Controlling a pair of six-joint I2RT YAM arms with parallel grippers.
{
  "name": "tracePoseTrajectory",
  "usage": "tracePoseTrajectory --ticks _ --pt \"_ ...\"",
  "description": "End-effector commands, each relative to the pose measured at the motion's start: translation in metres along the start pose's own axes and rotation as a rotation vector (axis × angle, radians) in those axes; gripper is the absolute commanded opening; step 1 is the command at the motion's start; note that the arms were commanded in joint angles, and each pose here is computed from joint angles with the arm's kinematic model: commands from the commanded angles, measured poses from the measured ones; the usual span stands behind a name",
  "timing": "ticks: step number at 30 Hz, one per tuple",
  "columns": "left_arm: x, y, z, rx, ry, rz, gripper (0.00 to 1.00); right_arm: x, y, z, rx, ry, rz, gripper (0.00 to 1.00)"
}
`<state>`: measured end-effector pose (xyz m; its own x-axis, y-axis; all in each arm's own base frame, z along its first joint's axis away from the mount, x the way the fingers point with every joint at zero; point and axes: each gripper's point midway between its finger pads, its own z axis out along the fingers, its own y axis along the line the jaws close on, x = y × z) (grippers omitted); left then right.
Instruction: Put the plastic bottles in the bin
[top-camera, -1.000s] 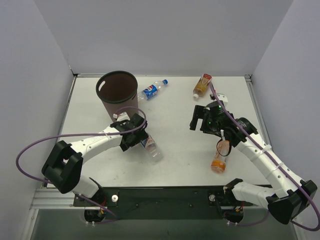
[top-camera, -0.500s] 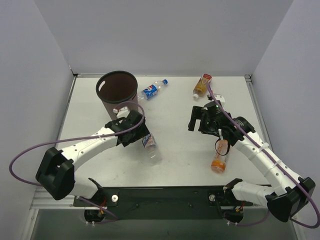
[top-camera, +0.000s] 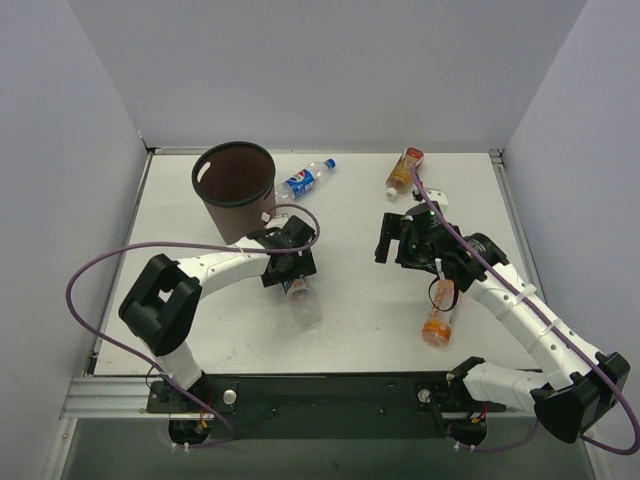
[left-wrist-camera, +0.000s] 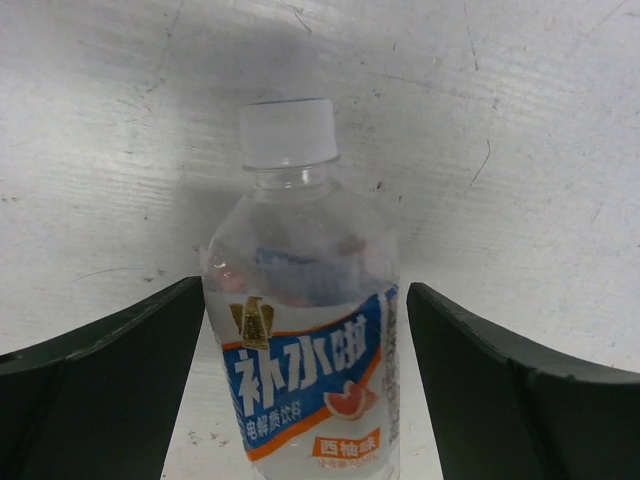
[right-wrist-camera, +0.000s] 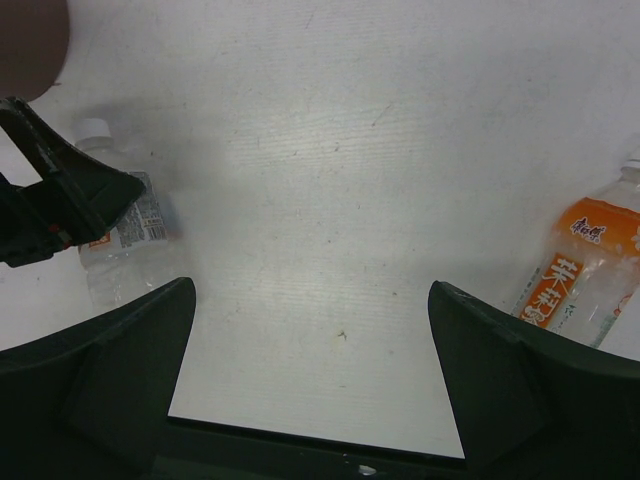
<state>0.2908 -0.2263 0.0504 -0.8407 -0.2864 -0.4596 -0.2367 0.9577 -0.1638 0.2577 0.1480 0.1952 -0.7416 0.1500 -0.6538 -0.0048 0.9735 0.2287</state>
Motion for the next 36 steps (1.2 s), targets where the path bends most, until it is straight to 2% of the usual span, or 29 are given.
tracePoseTrajectory --ticks 1,2,5,6,9,10,13,19,22,23,25,27,30,36 --pt "-0.004 -0.023 0.005 0.078 -0.006 0.024 0.90 -0.004 -0.004 -0.004 0.024 -0.020 -0.006 0.95" --pt "-0.002 -0.022 0.008 0.077 -0.003 0.027 0.86 -0.004 -0.005 -0.004 0.028 -0.021 -0.008 0.95" --pt "0.002 -0.021 0.013 0.072 0.005 0.026 0.59 -0.004 -0.007 -0.004 0.038 -0.024 -0.012 0.95" --pt "0.004 -0.020 0.013 0.069 0.008 0.029 0.46 -0.004 -0.007 -0.004 0.038 -0.022 -0.009 0.95" --pt "0.003 -0.020 0.011 0.073 0.010 0.042 0.34 -0.001 -0.009 -0.003 0.044 -0.017 -0.012 0.95" --pt "0.004 -0.020 0.009 0.076 0.011 0.048 0.25 -0.001 -0.009 -0.003 0.045 -0.018 -0.012 0.95" --pt "-0.001 -0.022 -0.005 0.107 -0.024 0.072 0.15 -0.001 -0.010 -0.003 0.047 -0.020 -0.012 0.95" --pt "-0.036 -0.025 -0.077 0.237 -0.182 0.114 0.07 -0.007 -0.009 -0.007 0.045 -0.040 -0.009 0.95" --pt "-0.065 -0.032 -0.136 0.356 -0.289 0.124 0.06 -0.012 -0.007 -0.011 0.034 -0.054 -0.006 0.95" --pt "-0.081 -0.037 -0.168 0.422 -0.356 0.130 0.06 -0.013 -0.007 -0.012 0.033 -0.059 -0.008 0.95" --pt "-0.099 -0.039 -0.199 0.480 -0.429 0.128 0.06 -0.017 -0.006 -0.015 0.028 -0.071 -0.003 0.95" --pt "-0.130 -0.042 -0.244 0.549 -0.567 0.124 0.04 -0.018 -0.005 -0.016 0.022 -0.076 -0.003 0.95" --pt "-0.180 -0.038 -0.289 0.545 -0.764 0.105 0.00 -0.019 -0.005 -0.017 0.022 -0.078 -0.001 0.94" --pt "-0.274 -0.025 -0.321 0.349 -1.120 0.041 0.02 -0.018 -0.004 -0.018 0.016 -0.076 -0.003 0.94"
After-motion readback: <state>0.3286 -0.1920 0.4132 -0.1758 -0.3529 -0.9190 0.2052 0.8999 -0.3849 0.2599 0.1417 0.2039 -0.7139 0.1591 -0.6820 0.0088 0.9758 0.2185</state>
